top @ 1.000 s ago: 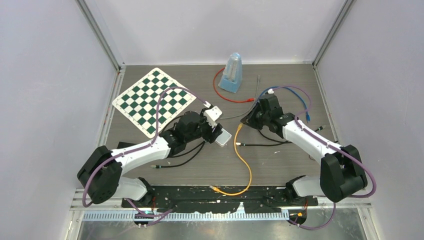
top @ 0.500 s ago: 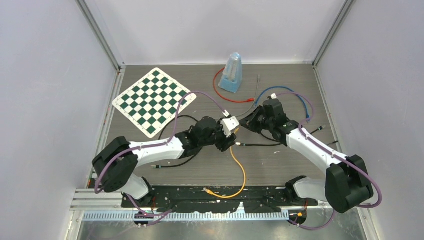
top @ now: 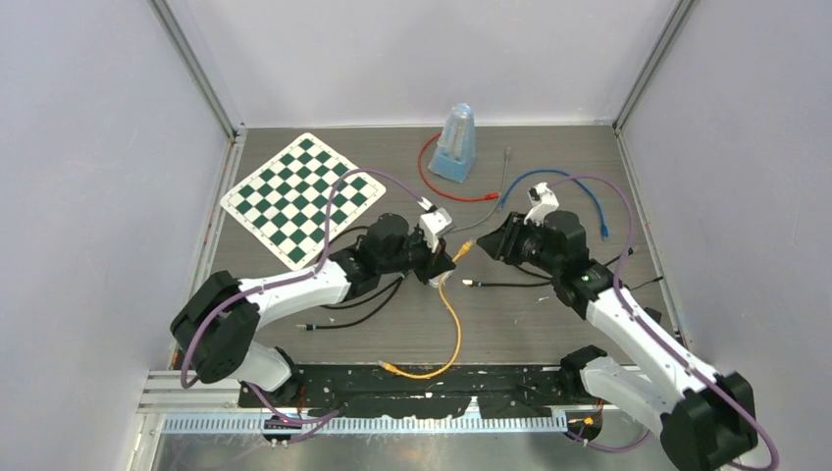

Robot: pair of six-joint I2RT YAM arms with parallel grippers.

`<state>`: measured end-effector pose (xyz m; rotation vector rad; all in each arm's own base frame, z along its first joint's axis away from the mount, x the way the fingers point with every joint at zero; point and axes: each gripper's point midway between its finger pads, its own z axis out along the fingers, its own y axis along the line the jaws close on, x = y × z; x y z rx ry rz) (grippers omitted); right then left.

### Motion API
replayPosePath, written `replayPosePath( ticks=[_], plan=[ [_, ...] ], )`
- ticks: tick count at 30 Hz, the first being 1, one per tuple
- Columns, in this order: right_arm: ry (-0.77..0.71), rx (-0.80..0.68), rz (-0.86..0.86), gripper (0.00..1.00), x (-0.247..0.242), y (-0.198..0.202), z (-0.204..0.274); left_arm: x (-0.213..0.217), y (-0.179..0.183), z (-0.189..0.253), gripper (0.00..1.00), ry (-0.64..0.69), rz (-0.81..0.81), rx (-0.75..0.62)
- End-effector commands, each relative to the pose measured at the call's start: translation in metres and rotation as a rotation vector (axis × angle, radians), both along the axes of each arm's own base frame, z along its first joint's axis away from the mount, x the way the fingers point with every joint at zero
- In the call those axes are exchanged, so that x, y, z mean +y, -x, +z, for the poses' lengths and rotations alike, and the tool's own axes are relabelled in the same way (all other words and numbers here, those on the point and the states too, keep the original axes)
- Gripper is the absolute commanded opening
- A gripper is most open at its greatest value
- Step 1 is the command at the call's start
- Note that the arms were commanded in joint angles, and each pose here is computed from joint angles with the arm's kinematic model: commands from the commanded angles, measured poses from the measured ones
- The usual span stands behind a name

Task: Insert the plug into the switch port
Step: Pick up the connector from the center of the board.

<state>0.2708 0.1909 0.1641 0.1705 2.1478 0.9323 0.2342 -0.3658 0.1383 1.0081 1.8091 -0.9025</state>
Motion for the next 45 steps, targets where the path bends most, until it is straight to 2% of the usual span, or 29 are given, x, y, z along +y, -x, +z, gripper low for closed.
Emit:
replayPosePath(
  ticks=[1,2,6,7,8,9,10,11,12,14,15,16,21,25,35,45],
  plan=[
    [0.251,-0.594,0.160,0.34,-0.013,-0.007,0.074,0.014,0.002,0.030,0.00,0.082,-0.004,0.067],
    [0.250,-0.703,0.169,0.35,-0.011,-0.008,0.091,0.017,0.003,0.030,0.00,0.078,-0.008,0.084],
    [0.303,-1.046,0.296,0.36,-0.001,0.013,0.106,0.029,0.013,0.037,0.00,0.071,-0.060,0.176],
    [0.329,-1.209,0.375,0.37,0.005,0.029,0.111,0.031,0.016,0.041,0.00,0.082,-0.078,0.187],
    [0.343,-1.254,0.417,0.38,0.007,0.038,0.092,0.033,0.020,0.045,0.00,0.093,-0.100,0.192],
    [0.354,-1.509,0.395,0.38,0.007,0.056,0.125,0.035,0.023,0.049,0.00,0.103,-0.117,0.194],
    [0.369,-1.540,0.395,0.38,0.006,0.061,0.106,0.037,0.026,0.052,0.00,0.108,-0.130,0.198],
    [0.379,-1.661,0.313,0.38,-0.001,0.066,0.128,0.038,0.030,0.058,0.00,0.114,-0.154,0.201],
    [0.395,-1.668,0.324,0.38,0.000,0.063,0.125,0.040,0.034,0.060,0.00,0.106,-0.172,0.211],
    [0.467,-1.742,0.511,0.41,0.018,0.068,0.117,0.044,0.038,0.066,0.00,0.090,-0.180,0.210],
    [0.466,-1.683,0.599,0.46,0.024,0.066,0.101,0.046,0.039,0.066,0.00,0.084,-0.174,0.206],
    [0.453,-1.694,0.668,0.48,0.030,0.070,0.097,0.049,0.040,0.066,0.00,0.083,-0.172,0.195],
    [0.449,-1.719,0.778,0.63,0.039,0.074,0.087,0.056,0.048,0.071,0.00,0.082,-0.191,0.197],
    [0.520,-1.716,0.872,0.64,0.045,0.070,0.075,0.056,0.051,0.074,0.00,0.079,-0.208,0.207],
    [0.547,-1.699,0.946,0.57,0.059,0.059,0.056,0.048,0.060,0.075,0.00,0.099,-0.289,0.247],
    [0.495,-1.756,0.883,0.36,0.064,0.062,0.064,0.046,0.058,0.069,0.00,0.089,-0.291,0.268]
  ],
)
